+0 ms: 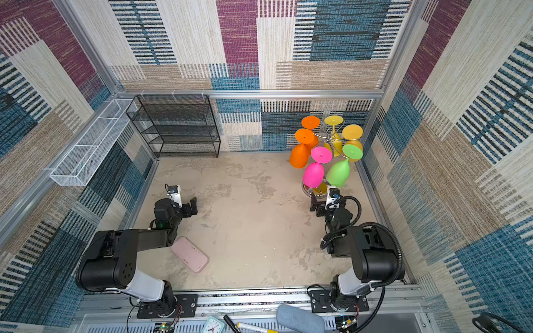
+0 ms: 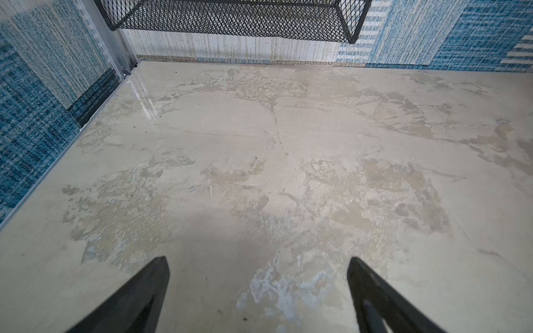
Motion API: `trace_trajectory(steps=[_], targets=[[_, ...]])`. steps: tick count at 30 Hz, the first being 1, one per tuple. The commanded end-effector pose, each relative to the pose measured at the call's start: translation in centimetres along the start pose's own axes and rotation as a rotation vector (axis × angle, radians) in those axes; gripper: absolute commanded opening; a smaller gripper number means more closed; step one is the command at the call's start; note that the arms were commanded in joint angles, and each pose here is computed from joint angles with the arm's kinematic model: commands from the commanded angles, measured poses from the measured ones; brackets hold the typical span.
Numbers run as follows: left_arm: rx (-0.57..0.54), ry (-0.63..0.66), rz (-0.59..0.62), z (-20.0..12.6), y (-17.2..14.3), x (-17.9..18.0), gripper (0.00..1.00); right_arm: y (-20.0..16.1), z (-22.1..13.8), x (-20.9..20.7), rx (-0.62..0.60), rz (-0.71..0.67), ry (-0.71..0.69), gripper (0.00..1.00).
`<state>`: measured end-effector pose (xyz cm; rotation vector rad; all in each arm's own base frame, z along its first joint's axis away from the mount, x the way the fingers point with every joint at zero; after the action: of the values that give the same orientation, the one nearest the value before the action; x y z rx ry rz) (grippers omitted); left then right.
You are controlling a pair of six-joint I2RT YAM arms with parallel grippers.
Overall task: Take the wine glass off the wine glass rack
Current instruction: Pick up the wine glass from the wine glass rack.
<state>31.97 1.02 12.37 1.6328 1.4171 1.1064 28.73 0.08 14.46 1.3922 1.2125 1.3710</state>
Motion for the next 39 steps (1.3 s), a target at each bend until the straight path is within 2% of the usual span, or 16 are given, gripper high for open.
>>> trace_trajectory(steps=[1, 39], targets=[[-0.016, 0.006, 0.021, -0.04, 0.28, 0.11, 0.99, 0.32, -0.06, 0.08, -0.018, -0.006, 0.004, 1.0], [-0.01, 0.015, 0.035, 0.03, 0.37, -0.23, 0.99, 0.32, 0.01, -0.06, -0.015, 0.001, 0.002, 1.0]])
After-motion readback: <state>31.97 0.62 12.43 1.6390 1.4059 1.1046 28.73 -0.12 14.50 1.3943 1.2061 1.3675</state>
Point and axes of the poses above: each gripper's point midway between its finger pads, its own z axis out along the fingers, its own x axis along the line the jaws close on, y = z × x, the point moved 9 cm from there along -z, back along the fingers, and after that the axes turned 11 degrees about z, right-handed, at the moved point
